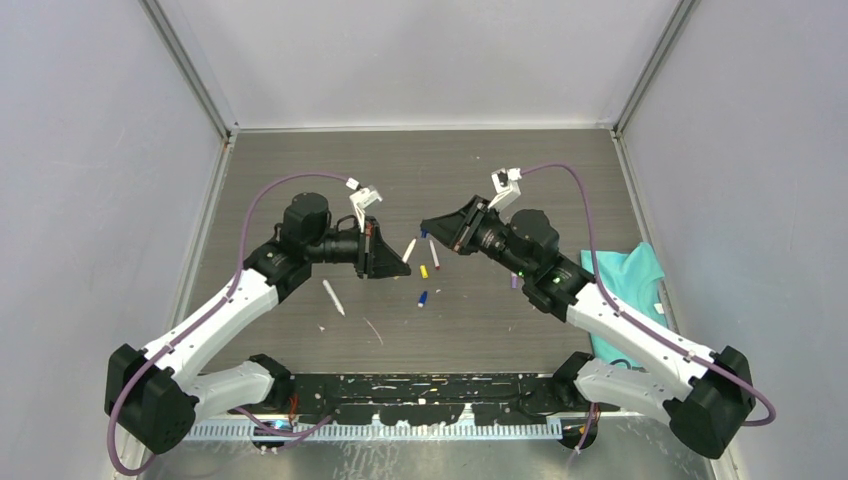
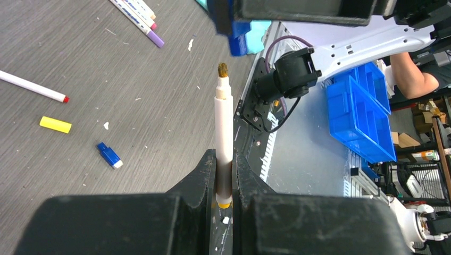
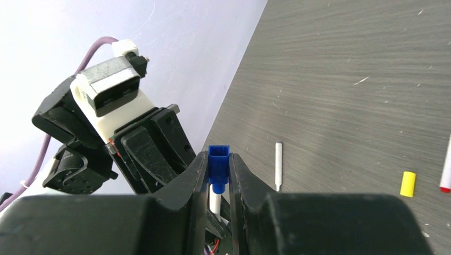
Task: Insert the pens into the pen caps
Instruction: Insert the pen cap onto the pen.
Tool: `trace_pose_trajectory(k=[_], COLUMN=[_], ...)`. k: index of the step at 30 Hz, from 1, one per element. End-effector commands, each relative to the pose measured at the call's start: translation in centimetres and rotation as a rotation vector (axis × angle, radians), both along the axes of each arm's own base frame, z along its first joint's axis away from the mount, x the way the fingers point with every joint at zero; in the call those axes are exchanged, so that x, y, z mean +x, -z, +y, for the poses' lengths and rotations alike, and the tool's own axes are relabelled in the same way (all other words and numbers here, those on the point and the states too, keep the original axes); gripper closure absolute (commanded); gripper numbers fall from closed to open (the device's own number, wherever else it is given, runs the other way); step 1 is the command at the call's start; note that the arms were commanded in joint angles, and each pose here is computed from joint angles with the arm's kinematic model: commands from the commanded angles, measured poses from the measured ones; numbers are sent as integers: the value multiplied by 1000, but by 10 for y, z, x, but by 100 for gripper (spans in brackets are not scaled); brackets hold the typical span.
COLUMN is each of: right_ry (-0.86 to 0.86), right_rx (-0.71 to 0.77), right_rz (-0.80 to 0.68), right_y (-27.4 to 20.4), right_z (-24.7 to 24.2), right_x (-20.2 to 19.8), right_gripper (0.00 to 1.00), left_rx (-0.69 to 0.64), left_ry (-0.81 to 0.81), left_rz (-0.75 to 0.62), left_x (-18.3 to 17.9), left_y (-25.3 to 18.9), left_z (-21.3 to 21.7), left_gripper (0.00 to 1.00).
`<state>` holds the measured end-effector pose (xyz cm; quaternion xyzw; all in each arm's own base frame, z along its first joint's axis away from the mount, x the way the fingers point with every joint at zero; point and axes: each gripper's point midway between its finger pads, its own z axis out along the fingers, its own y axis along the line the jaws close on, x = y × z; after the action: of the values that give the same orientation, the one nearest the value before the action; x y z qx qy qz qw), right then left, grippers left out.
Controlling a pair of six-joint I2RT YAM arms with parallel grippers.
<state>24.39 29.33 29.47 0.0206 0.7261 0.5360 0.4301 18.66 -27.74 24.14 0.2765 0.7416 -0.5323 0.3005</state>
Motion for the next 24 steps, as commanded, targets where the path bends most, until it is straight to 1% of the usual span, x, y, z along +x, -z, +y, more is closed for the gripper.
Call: trace_pose_trajectory(k=[1,5,13,24], right_ry=[102,89,36,18], right_rx=[56,75,75,72], right_rz=[-134,-145,-89,-61], right_y=[-59,-65,-41,-28], right_z=[-18,-15,-3,2], right_x=[6,6,4,3], right_gripper=[99,99,99,99], left_rx=[-67,-68,-68,-66], left_ry=[6,10,10,8], left_rz=[-98,-100,-104,-101], left_x=[4,4,3,4], left_y=[-29,-30,-30,-29], left_z=[-3,-3,-3,-3], left_gripper=[100,100,100,100])
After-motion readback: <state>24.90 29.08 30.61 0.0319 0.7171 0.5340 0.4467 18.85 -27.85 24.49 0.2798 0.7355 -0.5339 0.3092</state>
